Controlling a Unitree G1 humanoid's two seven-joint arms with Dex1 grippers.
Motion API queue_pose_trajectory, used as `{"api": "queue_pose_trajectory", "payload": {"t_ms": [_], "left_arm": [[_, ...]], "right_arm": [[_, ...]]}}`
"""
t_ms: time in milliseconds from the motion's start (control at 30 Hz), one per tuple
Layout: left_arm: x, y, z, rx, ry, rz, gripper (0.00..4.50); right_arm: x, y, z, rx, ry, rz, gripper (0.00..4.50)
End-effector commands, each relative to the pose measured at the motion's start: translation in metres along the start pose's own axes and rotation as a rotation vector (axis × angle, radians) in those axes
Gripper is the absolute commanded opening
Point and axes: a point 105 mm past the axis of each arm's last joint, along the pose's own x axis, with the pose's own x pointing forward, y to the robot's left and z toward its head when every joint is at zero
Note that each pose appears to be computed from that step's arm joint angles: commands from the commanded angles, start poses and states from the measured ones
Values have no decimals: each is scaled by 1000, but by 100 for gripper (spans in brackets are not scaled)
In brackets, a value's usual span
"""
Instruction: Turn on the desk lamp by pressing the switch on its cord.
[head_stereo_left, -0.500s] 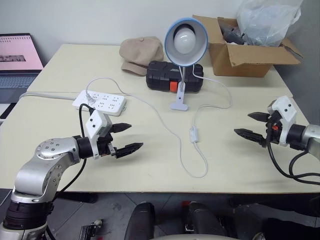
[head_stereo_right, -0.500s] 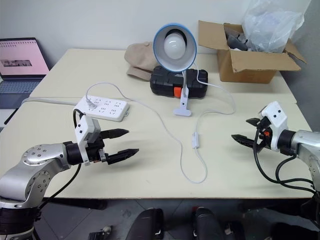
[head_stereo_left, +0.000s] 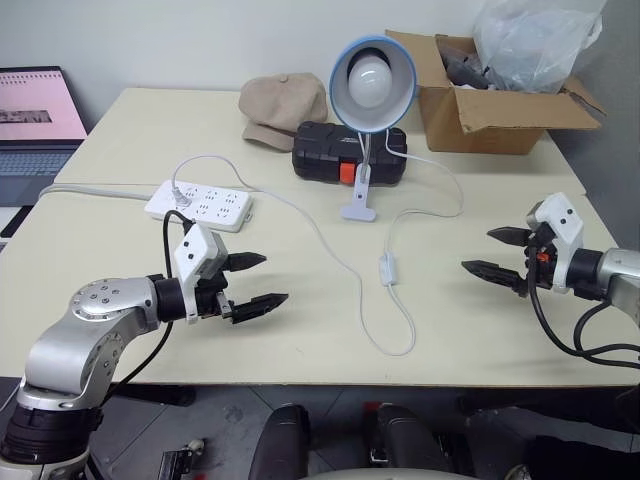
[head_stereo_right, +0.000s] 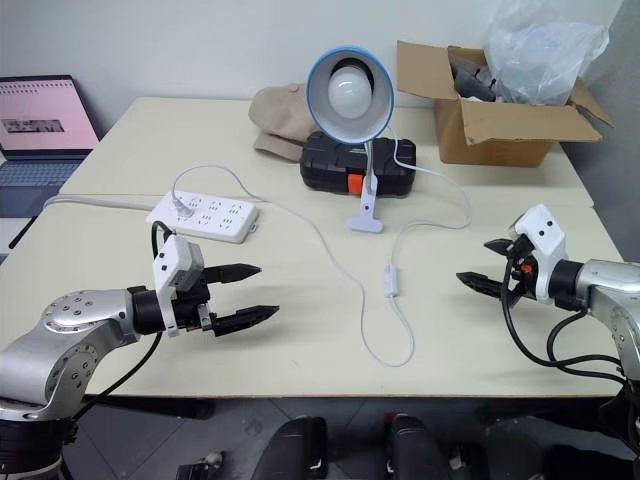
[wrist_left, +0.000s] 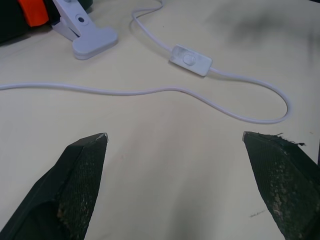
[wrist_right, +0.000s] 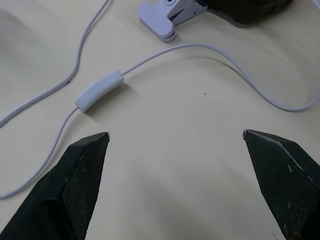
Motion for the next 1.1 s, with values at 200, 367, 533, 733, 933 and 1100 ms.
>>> {"api": "queue_pose_trajectory", "payload": {"t_ms": [200, 367, 533, 733, 933, 1100], "left_arm": [[1, -13, 9, 71, 6, -95, 450], [0, -29, 13, 68, -1, -201, 450], [2, -31, 18, 94, -24, -214, 450], [10, -28, 22, 142, -34, -202, 450], [18, -32, 21, 156, -50, -197, 450], [21, -35, 19, 181, -42, -197, 450]], "right_arm": [[-1, 6, 15, -16, -32, 17, 449], [3, 16, 19, -21, -45, 65, 449], [11, 24, 23, 57, -31, 113, 449], [43, 24, 35, 333, 12, 110, 449], [74, 28, 36, 545, 127, 123, 449], [94, 36, 40, 626, 195, 159, 449]]}}
